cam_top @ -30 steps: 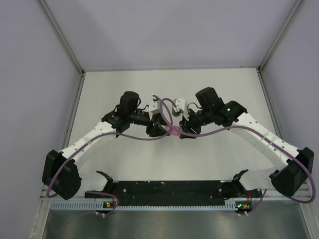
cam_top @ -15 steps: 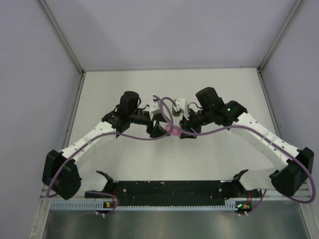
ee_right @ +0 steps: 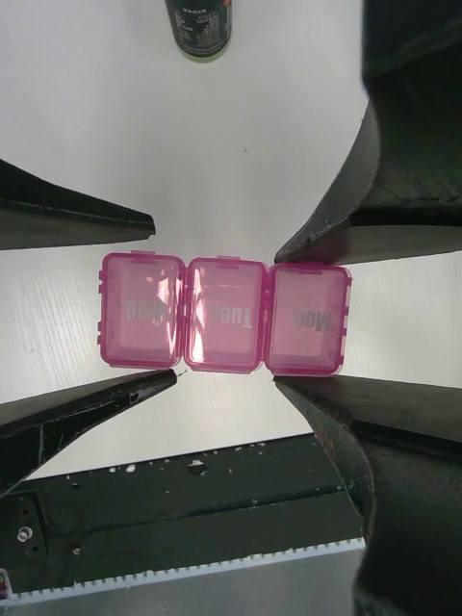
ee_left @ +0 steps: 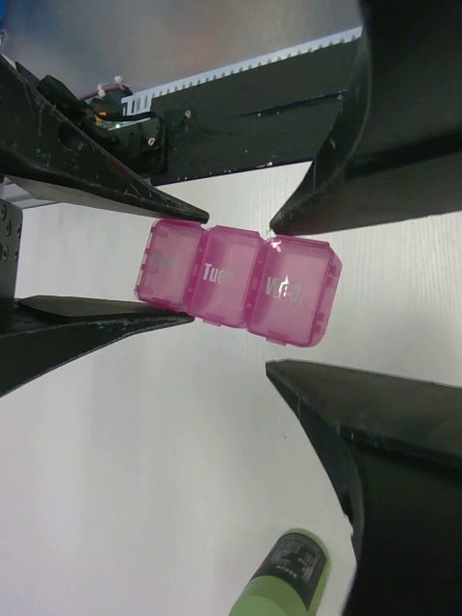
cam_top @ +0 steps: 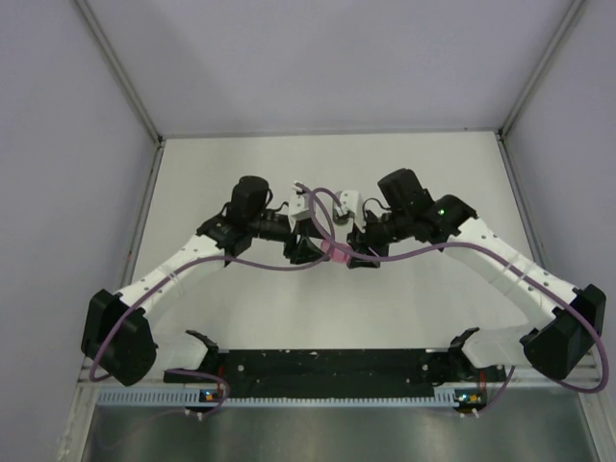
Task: Sort the pills into containers
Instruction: Open the pill container at the center of the board.
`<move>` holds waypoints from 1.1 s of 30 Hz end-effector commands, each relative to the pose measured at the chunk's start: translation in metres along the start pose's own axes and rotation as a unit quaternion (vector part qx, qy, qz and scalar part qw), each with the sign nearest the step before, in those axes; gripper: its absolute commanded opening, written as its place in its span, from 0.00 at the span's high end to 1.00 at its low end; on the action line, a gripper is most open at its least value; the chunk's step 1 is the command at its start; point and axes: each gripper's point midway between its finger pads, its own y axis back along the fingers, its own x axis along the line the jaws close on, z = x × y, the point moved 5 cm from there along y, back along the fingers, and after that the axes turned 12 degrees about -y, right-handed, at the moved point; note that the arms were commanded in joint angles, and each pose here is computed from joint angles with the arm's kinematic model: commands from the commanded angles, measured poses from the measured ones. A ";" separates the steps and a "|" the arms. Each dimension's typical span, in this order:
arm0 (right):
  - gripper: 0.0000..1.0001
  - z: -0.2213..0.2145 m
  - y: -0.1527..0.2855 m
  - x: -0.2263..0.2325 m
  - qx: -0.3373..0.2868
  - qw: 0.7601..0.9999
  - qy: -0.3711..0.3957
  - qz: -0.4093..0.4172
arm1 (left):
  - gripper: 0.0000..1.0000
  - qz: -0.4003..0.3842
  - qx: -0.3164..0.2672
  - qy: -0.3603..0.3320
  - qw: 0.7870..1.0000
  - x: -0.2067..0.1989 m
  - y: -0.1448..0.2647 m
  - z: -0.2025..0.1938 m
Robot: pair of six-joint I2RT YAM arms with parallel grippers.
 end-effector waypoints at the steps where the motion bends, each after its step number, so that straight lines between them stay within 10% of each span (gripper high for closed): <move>1: 1.00 0.003 -0.002 0.005 -0.014 1.000 0.001 0.020 | 0.34 0.007 -0.031 -0.043 0.999 0.003 0.003 0.020; 12: 1.00 0.004 -0.002 0.004 -0.014 1.000 -0.001 0.020 | 0.33 0.004 -0.031 -0.047 0.998 0.001 0.002 0.016; 33: 1.00 -0.001 -0.005 -0.007 -0.011 0.999 -0.034 0.026 | 0.91 0.022 -0.025 -0.071 0.997 0.004 0.005 0.021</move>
